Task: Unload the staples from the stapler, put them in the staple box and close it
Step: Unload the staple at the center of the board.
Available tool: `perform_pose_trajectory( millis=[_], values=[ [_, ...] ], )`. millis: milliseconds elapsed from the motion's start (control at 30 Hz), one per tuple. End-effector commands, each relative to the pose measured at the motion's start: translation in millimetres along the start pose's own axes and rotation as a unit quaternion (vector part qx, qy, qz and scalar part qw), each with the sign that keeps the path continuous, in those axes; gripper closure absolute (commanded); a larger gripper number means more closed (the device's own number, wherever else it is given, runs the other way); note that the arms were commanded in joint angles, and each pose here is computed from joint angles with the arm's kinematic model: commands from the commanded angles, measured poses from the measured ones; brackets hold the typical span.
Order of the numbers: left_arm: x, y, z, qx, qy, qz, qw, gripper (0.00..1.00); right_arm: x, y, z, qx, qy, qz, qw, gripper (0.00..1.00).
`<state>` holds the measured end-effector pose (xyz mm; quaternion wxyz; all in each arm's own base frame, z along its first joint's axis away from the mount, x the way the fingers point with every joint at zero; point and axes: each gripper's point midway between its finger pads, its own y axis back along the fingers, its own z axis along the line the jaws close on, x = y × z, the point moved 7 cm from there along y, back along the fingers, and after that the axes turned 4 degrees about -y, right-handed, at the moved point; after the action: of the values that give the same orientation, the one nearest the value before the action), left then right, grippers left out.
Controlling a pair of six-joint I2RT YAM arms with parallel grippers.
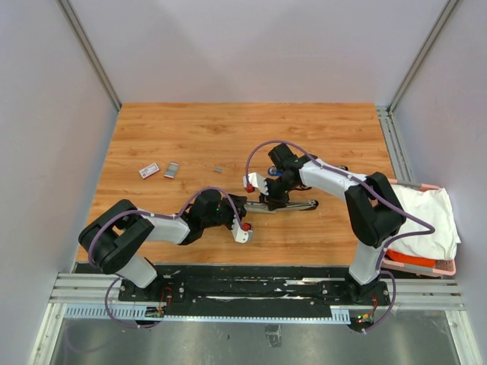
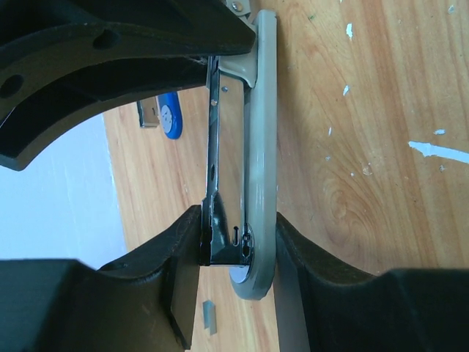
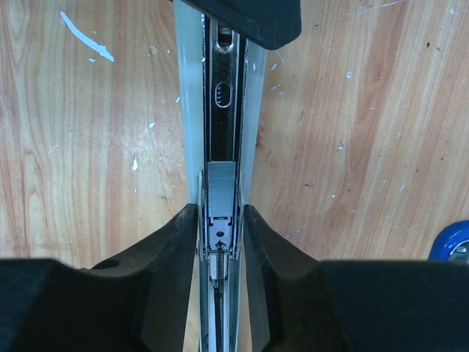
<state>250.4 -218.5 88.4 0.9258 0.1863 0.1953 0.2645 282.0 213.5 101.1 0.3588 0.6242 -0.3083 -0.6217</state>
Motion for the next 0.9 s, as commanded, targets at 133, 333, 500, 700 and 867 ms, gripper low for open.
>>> perform_pose_trajectory(
  millis=[133, 333, 500, 700, 867],
  values=[
    [-6.6, -0.3, 5.3, -0.018, 0.017, -0.010, 1.000, 0.71, -0.4, 0.3, 10.7, 0.004, 0.024, -0.004, 1.000, 0.62],
    [-5.9, 1.1, 2.5, -0.017, 0.030, -0.006, 0.999, 0.71, -2.9, 7.9, 13.6, 0.021, 0.042, -0.015, 0.999, 0.36],
    [-5.0, 1.1, 1.6, -0.017, 0.043, -0.001, 0.999, 0.70, -3.9, 14.4, 15.6, 0.050, 0.065, -0.028, 0.996, 0.30],
    [-6.0, 0.3, 7.7, -0.010, 0.090, 0.003, 0.996, 0.71, 3.8, 11.9, 14.4, 0.102, 0.073, -0.034, 0.992, 0.28],
    [-10.1, 0.5, 12.2, -0.008, 0.123, -0.006, 0.992, 0.70, 8.0, 7.3, 13.1, 0.140, 0.079, -0.040, 0.986, 0.26]
  ],
)
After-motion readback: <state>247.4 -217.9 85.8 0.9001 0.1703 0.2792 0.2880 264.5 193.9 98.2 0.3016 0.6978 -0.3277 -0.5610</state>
